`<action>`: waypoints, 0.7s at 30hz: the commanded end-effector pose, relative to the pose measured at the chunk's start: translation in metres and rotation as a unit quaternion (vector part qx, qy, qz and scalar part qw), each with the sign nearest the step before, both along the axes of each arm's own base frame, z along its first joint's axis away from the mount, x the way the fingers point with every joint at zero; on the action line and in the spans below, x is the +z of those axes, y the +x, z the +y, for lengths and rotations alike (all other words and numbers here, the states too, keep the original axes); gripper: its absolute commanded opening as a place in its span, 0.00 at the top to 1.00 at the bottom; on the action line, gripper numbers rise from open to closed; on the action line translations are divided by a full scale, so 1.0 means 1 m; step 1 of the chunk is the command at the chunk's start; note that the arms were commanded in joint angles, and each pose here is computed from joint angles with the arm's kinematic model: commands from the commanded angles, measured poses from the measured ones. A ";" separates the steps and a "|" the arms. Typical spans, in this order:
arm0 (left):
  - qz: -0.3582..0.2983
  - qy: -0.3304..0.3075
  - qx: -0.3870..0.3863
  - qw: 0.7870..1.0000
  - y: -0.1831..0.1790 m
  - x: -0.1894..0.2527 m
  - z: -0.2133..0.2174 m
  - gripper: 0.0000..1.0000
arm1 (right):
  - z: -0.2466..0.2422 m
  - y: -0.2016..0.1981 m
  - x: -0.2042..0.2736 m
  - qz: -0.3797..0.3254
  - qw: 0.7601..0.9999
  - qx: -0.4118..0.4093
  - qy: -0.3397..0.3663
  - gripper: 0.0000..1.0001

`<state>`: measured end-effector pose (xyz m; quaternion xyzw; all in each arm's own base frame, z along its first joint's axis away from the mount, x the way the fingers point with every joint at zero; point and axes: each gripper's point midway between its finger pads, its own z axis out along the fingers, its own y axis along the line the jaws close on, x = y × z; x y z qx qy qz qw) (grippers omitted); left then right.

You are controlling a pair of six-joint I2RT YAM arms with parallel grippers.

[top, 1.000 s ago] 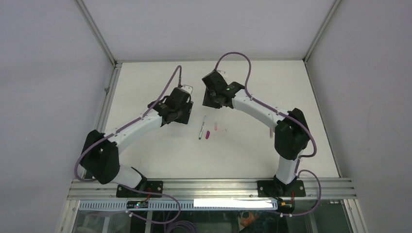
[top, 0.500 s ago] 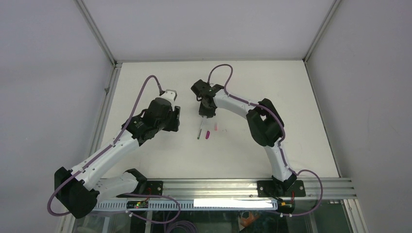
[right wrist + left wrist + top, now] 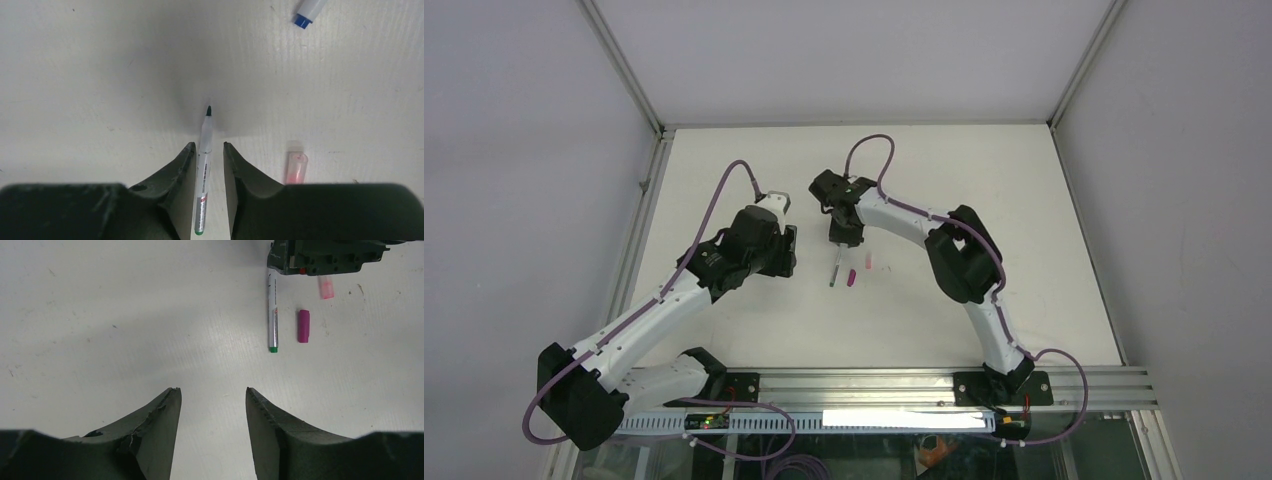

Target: Insert the pens into the pen caps

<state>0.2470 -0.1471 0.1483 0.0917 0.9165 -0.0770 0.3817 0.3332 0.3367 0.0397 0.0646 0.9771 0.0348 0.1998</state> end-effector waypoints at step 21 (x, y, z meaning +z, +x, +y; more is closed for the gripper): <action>-0.075 -0.123 -0.067 0.987 0.006 -0.004 -0.043 0.32 | 0.035 0.021 0.048 -0.147 0.978 0.051 0.137 1.00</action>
